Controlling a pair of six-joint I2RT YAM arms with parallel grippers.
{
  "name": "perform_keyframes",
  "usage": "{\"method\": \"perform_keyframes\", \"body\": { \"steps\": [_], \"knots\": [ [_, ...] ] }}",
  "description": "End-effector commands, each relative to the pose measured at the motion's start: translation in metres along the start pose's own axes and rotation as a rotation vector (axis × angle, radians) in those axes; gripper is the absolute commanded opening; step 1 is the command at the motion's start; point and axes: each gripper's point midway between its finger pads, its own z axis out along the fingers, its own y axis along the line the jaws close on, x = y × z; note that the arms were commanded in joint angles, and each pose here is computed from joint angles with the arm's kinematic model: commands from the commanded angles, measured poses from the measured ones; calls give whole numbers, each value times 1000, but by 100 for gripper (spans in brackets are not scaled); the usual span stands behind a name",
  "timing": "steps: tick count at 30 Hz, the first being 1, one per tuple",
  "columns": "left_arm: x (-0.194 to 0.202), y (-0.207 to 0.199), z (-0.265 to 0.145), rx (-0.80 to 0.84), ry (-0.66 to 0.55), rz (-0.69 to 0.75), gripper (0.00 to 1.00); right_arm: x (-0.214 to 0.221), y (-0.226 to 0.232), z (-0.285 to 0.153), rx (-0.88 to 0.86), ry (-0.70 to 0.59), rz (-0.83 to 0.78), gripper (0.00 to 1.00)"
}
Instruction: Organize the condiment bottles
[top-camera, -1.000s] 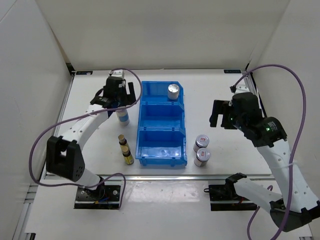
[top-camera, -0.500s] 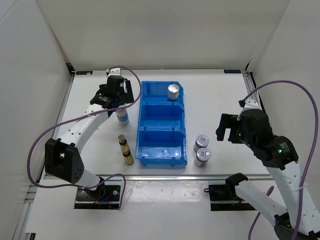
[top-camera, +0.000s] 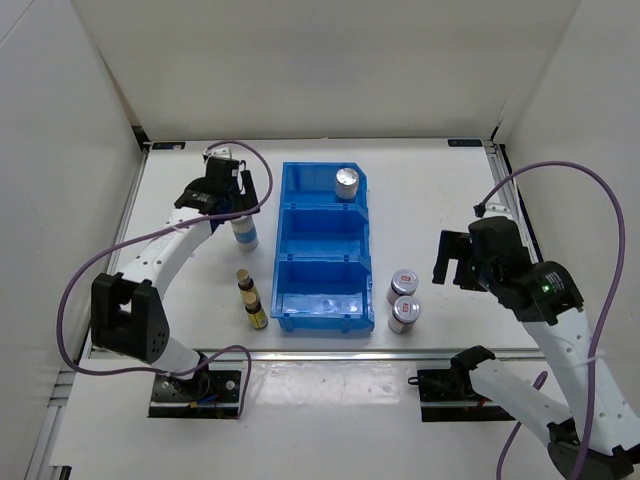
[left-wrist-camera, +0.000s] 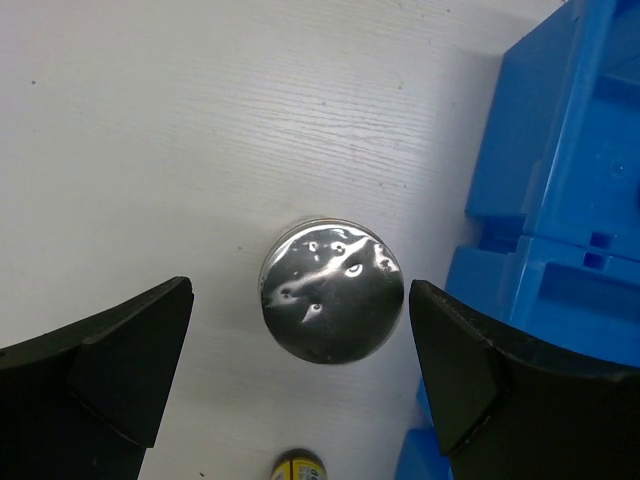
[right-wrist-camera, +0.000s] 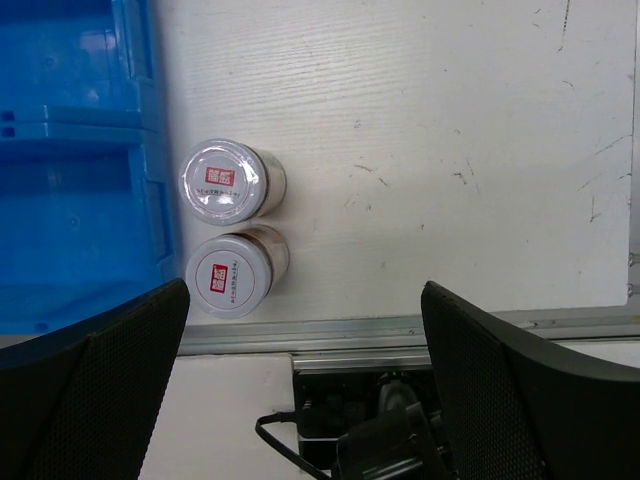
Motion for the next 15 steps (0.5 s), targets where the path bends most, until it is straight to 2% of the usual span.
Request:
{"method": "perform_keyframes", "body": {
  "steps": [1,6,9,12,14,15],
  "knots": [
    [14,-10,3,53,52,-34,100,0,-1,9,41,27,6,100],
    [24,-11,11,54,72,-29,98,2,1,16,56,58,-4,100],
    [28,-13,14,59,85,-26,93,4,3,20,56,81,-9,100],
    [27,-14,18,57,90,-16,80,4,3,22,60,89,-12,100],
    [19,-18,17,73,77,-10,66,3,1,22,70,84,-12,100],
    [11,-20,16,79,62,-14,50,3,1,22,70,84,-12,100]
  ]
}}
